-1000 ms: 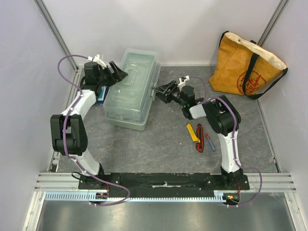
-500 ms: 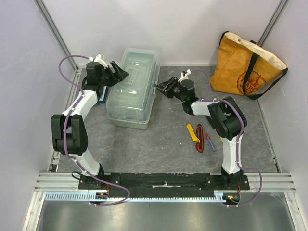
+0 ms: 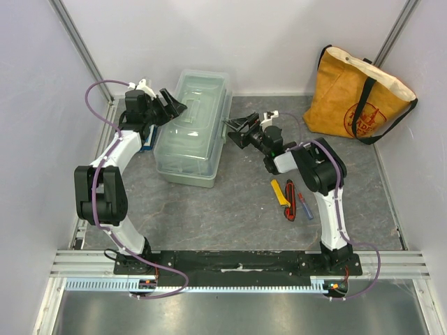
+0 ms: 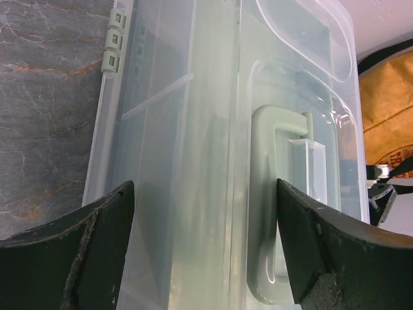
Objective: Pack the tool kit
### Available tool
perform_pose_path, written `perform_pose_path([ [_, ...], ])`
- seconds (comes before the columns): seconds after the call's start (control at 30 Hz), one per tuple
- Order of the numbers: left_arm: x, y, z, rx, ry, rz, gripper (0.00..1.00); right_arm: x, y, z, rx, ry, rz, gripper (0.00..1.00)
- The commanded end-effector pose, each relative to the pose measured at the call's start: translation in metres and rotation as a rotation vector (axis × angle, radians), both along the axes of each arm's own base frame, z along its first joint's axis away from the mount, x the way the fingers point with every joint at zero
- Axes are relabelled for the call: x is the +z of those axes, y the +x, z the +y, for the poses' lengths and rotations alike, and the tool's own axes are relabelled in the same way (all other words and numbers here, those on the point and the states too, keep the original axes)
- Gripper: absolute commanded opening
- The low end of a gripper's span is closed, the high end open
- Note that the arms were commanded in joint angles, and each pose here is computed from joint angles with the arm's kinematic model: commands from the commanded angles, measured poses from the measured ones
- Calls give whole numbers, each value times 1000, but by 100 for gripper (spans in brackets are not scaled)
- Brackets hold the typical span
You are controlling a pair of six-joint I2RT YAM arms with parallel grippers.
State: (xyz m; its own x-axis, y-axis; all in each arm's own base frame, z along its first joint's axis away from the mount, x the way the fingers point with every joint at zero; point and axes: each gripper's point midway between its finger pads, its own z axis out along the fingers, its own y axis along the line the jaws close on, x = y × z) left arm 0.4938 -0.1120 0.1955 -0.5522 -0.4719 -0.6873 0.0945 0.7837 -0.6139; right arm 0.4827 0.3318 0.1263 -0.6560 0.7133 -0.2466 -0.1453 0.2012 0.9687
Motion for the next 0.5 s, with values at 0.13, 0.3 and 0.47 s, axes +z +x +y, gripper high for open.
perform_pose_path([
  [0.13,-85,-150,-135,-466,-313,644,84,67,-75,72,374,280,-155,98],
  [0.3,-83,-152,-140,-494,-324,641,88,76,-82,78,417,287,-202,98],
  [0.47,-86,-156,-144,-501,-337,661,81,81,-92,91,466,216,-254,89],
])
